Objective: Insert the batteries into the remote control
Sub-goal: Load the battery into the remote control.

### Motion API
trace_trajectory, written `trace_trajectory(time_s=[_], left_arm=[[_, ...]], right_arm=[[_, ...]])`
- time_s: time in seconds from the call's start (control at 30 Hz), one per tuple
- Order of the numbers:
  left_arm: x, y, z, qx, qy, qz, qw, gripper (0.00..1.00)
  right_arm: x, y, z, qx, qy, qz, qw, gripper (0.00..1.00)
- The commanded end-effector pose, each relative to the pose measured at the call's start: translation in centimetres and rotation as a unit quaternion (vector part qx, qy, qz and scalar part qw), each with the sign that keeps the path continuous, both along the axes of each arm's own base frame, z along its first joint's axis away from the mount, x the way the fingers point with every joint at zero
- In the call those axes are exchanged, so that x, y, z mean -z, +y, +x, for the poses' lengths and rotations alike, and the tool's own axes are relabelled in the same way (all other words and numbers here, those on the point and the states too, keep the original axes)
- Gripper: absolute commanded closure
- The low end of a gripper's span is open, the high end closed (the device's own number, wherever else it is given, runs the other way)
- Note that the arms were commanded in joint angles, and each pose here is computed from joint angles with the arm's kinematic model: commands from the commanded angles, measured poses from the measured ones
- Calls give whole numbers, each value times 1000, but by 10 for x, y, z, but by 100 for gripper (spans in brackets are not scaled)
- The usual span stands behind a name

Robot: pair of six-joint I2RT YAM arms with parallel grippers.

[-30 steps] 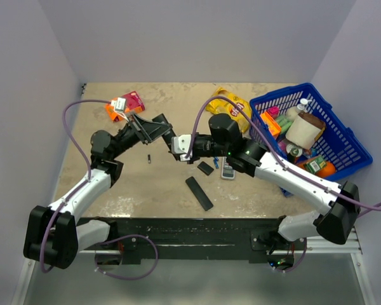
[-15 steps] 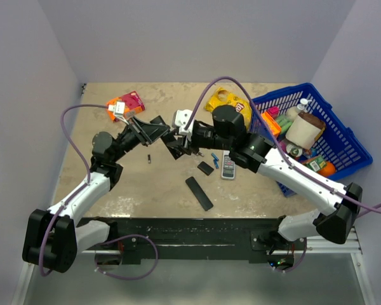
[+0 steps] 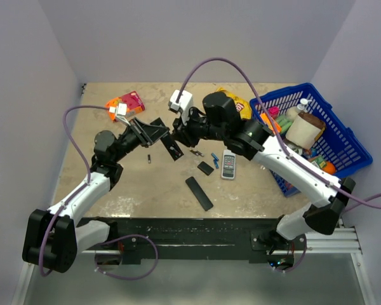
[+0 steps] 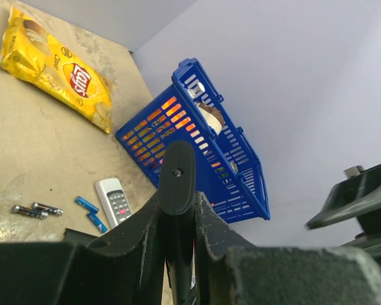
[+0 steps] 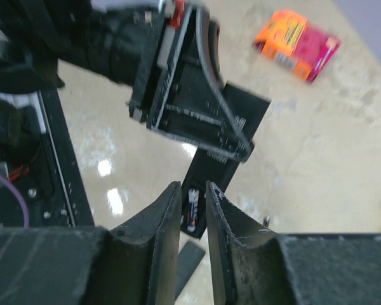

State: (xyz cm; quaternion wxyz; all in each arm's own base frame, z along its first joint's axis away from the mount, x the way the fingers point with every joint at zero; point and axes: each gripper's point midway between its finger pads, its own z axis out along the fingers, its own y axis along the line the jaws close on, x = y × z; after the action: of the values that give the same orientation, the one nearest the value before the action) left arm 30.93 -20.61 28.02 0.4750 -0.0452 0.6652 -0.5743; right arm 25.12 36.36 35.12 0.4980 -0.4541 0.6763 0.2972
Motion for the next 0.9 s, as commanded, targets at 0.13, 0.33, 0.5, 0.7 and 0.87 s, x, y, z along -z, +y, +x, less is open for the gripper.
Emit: trace_trajectory(time_s=[0.13,0.33,0.5,0.7,0.87], left_arm=[[-4,3,6,-15,0,7,1000,100],[-4,2,6,-15,7,6,1000,100],[-6,2,6,-13,5,4,1000,100],[-7,2,6,-13,7,2,1000,100],[-10,1,7,-12,5,0,1000,100]], right_arm=[[51,-1,-7,-2,92,-95,991,76],[71,3,-1,6,100,-118,988,78],[77,8,2,3,98,-118,988,78],[84,14,4,-2,98,-119,988,78],[87,16,9,0,93,-121,988,78]])
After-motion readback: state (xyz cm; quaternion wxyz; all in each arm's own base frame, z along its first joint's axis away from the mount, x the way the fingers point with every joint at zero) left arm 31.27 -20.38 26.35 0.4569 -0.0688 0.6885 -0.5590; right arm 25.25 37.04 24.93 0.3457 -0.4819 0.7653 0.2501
